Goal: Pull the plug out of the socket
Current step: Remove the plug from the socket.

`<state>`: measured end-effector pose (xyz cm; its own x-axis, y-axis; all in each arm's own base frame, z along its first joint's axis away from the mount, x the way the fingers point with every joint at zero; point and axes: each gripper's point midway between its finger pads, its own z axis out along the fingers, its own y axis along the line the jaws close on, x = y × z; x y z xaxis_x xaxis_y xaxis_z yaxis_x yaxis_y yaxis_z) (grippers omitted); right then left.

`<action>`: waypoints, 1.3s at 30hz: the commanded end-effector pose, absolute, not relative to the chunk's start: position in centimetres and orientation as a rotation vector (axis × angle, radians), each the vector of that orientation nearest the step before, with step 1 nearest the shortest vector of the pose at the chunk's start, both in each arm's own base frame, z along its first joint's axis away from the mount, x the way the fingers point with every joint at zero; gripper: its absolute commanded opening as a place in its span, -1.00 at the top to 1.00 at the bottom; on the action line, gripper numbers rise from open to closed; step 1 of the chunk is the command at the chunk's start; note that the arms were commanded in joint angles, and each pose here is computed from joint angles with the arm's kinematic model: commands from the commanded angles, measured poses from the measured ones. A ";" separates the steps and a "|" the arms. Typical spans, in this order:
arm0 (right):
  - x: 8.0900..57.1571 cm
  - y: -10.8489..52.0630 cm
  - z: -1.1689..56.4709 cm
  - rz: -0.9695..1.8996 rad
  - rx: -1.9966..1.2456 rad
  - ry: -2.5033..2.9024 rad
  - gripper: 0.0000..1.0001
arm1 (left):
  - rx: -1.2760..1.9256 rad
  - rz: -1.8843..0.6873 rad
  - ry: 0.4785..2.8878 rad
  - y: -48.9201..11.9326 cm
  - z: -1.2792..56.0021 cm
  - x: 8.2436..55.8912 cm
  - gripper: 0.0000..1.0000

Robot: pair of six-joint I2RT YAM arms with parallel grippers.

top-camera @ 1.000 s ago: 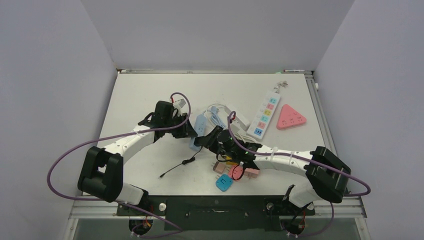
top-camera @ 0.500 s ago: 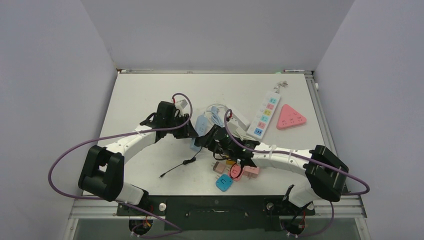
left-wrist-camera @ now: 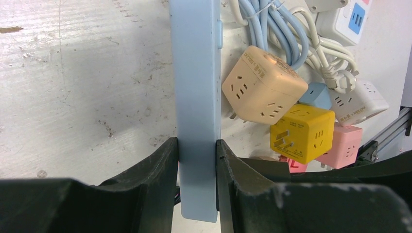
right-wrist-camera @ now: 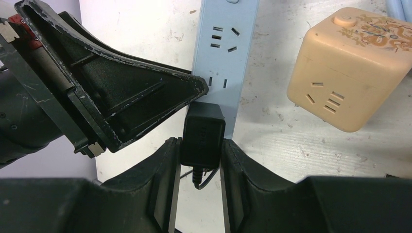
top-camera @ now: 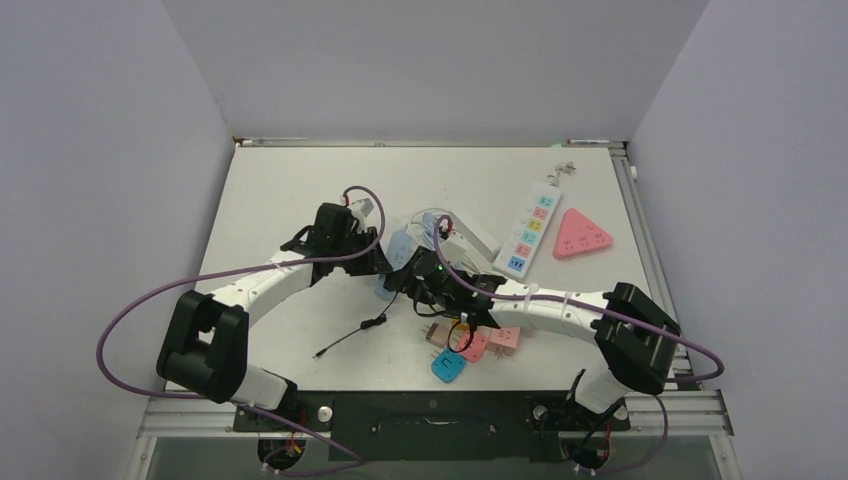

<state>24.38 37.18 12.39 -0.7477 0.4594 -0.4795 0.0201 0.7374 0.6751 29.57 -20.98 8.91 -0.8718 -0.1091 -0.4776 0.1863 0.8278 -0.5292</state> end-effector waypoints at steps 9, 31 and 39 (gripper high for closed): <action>25.3 36.3 17.3 1.005 0.390 2.108 0.89 | 0.123 -0.813 2.460 -21.9 10.8 29.8 1.00; 24.4 33.8 13.9 0.928 0.330 2.220 0.89 | 0.099 -0.826 2.444 -21.3 11.1 30.0 1.00; 25.5 36.6 16.5 0.935 0.279 2.171 0.89 | 0.105 -0.822 2.462 -21.5 10.6 29.9 1.00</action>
